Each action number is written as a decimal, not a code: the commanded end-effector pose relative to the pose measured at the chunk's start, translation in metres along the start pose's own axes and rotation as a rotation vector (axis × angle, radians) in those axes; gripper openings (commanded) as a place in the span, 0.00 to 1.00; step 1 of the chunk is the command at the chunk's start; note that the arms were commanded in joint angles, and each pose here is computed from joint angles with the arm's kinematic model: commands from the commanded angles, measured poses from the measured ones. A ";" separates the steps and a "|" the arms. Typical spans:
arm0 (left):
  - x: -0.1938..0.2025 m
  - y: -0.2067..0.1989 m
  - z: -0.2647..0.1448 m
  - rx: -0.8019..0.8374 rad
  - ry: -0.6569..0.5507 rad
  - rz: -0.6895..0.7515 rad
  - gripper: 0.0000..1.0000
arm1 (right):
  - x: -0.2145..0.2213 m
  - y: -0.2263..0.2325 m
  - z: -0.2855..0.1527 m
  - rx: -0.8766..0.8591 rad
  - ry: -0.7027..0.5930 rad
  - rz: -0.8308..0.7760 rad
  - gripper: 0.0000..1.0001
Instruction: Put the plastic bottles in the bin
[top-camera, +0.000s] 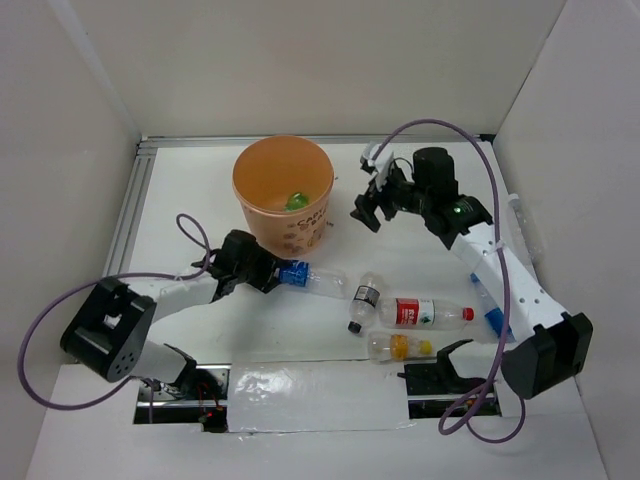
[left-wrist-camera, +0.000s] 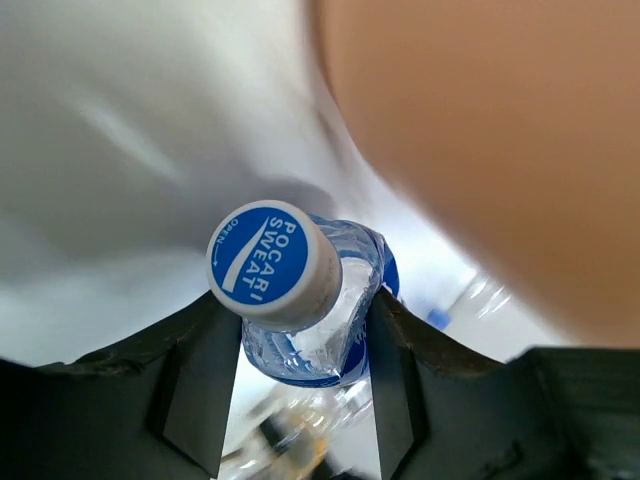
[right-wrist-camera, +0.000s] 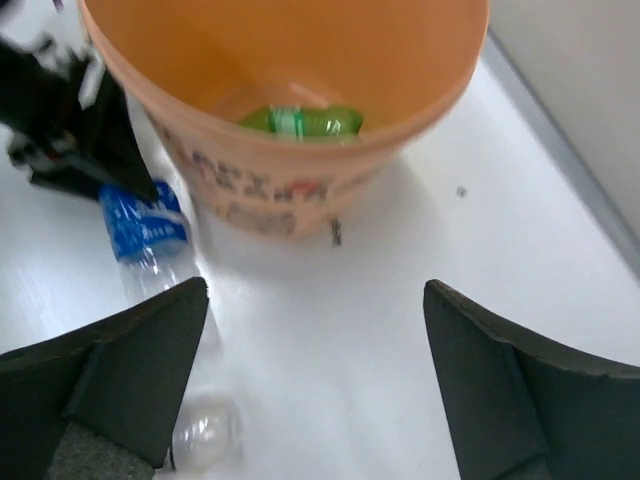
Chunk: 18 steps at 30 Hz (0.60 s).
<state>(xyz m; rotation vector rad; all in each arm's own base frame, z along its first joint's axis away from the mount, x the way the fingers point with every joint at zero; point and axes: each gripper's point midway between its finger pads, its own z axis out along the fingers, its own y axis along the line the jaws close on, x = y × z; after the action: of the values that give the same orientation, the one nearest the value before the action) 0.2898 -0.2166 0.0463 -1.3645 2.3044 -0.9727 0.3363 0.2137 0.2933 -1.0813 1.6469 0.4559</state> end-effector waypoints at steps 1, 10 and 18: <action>0.019 -0.016 -0.032 0.090 0.056 0.275 0.00 | 0.016 0.006 -0.025 0.015 0.005 0.031 0.90; 0.056 -0.168 -0.188 0.595 -0.023 0.681 0.00 | 0.118 0.023 -0.061 0.096 0.148 0.215 0.48; -0.002 -0.282 -0.231 0.597 -0.452 0.760 0.00 | 0.156 -0.038 -0.088 0.409 0.237 0.367 0.78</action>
<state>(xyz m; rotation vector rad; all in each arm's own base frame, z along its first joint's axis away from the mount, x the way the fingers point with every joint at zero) 0.3059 -0.2359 0.4192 -0.3020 1.7057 -1.1613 0.2939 0.0904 0.1805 -0.7052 2.0420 0.3307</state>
